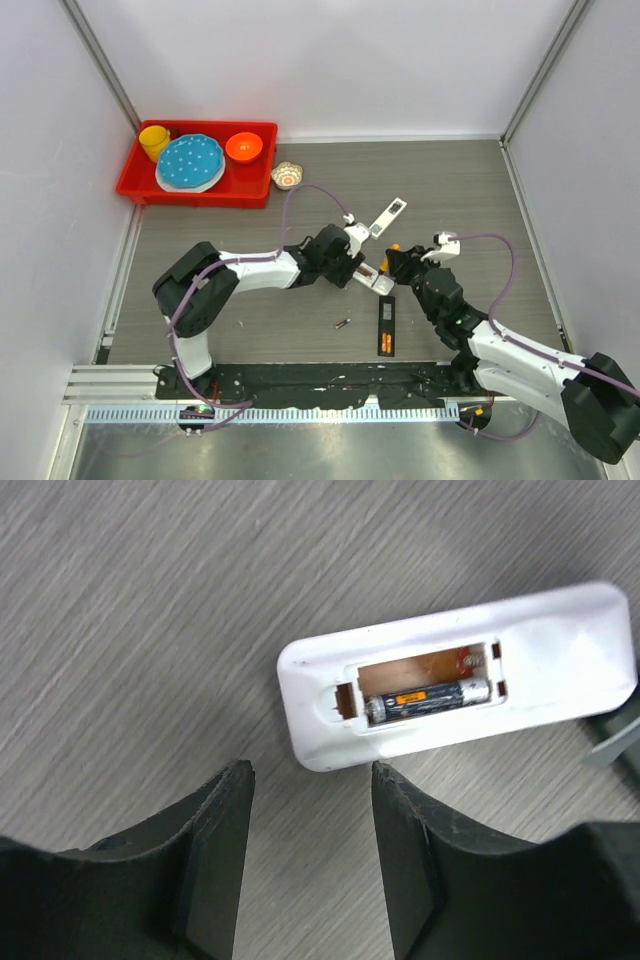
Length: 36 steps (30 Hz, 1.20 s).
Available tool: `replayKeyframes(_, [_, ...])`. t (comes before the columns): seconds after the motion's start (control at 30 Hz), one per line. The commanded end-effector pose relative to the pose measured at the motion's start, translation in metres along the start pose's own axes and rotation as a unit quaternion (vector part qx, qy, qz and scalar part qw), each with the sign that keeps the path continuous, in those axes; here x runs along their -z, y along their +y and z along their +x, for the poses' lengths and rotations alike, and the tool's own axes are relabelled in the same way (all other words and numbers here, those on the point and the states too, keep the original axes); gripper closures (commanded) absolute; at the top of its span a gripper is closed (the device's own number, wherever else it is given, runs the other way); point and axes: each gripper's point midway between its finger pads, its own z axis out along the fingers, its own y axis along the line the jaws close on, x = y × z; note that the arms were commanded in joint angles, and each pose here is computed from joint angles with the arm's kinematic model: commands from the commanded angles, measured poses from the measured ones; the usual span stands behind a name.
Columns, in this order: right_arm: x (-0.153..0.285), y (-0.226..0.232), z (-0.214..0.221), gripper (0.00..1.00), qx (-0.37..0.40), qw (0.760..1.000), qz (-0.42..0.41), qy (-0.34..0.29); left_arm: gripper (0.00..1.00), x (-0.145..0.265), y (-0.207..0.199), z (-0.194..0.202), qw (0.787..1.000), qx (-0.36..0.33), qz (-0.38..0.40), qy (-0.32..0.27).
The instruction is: Unload the batteries from the remote control
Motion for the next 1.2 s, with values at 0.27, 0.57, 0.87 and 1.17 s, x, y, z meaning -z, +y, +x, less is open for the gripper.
replayKeyframes(0.27, [-0.016, 0.020, -0.026, 0.99, 0.010, 0.999, -0.018, -0.026, 0.49, -0.019, -0.018, -0.038, 0.999, -0.001, 0.049, 0.002])
replayKeyframes(0.57, [-0.041, 0.013, -0.042, 0.99, 0.011, 1.000, 0.004, -0.026, 0.58, -0.008, -0.031, -0.006, 0.996, 0.028, 0.085, 0.015])
replayKeyframes(0.87, [-0.081, 0.007, -0.030, 0.99, 0.008, 1.000, 0.000, 0.008, 0.84, -0.009, -0.050, -0.013, 0.983, 0.096, 0.157, -0.001])
replayKeyframes(1.17, [-0.089, 0.002, -0.013, 0.99, 0.018, 0.999, 0.000, 0.031, 1.00, -0.015, -0.042, -0.008, 0.981, 0.121, 0.152, 0.014])
